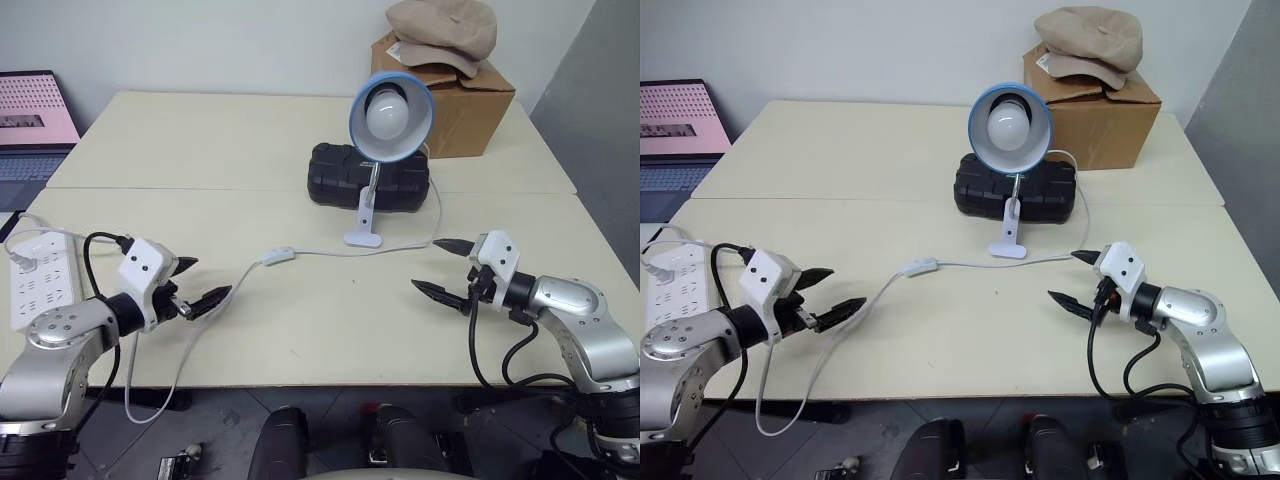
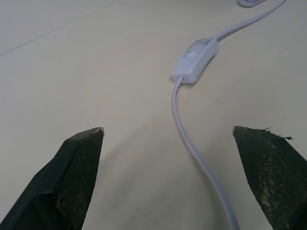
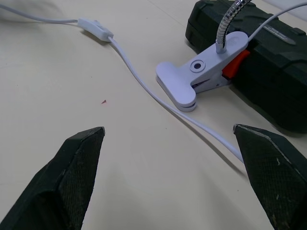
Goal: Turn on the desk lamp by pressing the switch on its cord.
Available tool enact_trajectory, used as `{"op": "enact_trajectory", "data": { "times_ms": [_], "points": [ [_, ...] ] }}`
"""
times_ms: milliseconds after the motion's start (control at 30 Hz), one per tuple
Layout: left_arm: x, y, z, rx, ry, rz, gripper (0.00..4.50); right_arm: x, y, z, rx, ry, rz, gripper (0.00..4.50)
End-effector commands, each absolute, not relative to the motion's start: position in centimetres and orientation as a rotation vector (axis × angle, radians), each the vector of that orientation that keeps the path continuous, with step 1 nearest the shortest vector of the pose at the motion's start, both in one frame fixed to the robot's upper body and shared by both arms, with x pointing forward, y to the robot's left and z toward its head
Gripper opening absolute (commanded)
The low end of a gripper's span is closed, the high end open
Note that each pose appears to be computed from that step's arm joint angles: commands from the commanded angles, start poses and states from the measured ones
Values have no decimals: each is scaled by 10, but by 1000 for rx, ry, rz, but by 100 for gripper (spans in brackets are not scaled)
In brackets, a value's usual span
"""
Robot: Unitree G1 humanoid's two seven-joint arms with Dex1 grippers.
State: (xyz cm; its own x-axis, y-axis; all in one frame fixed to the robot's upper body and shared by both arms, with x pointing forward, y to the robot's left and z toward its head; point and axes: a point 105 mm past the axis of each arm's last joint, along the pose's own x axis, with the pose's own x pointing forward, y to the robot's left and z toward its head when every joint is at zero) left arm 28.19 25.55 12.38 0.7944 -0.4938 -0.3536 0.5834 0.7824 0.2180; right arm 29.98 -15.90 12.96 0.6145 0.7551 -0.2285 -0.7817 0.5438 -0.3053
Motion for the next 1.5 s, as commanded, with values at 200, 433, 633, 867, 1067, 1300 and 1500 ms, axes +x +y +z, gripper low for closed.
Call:
{"op": "enact_trajectory", "data": {
  "times_ms": [200,433,633,867,1067,1300,1500],
  "points": [
    [288,252,140,381,224,-619,448,298,-160,143,-422,17,902,450],
    [293,255,144,383,194,-650,448,294,-156,143,-389,35,896,450],
    [299,262,151,354,162,-650,448,286,-152,146,-342,62,905,450],
    [305,259,143,366,184,-677,448,273,-149,146,-348,95,937,450],
    [322,240,138,223,232,-790,448,266,-137,147,-330,120,922,450],
    [348,221,128,109,322,-908,448,260,-125,150,-317,169,886,450],
    [371,206,112,122,378,-957,448,253,-116,158,-295,158,888,450]
  ]
}}
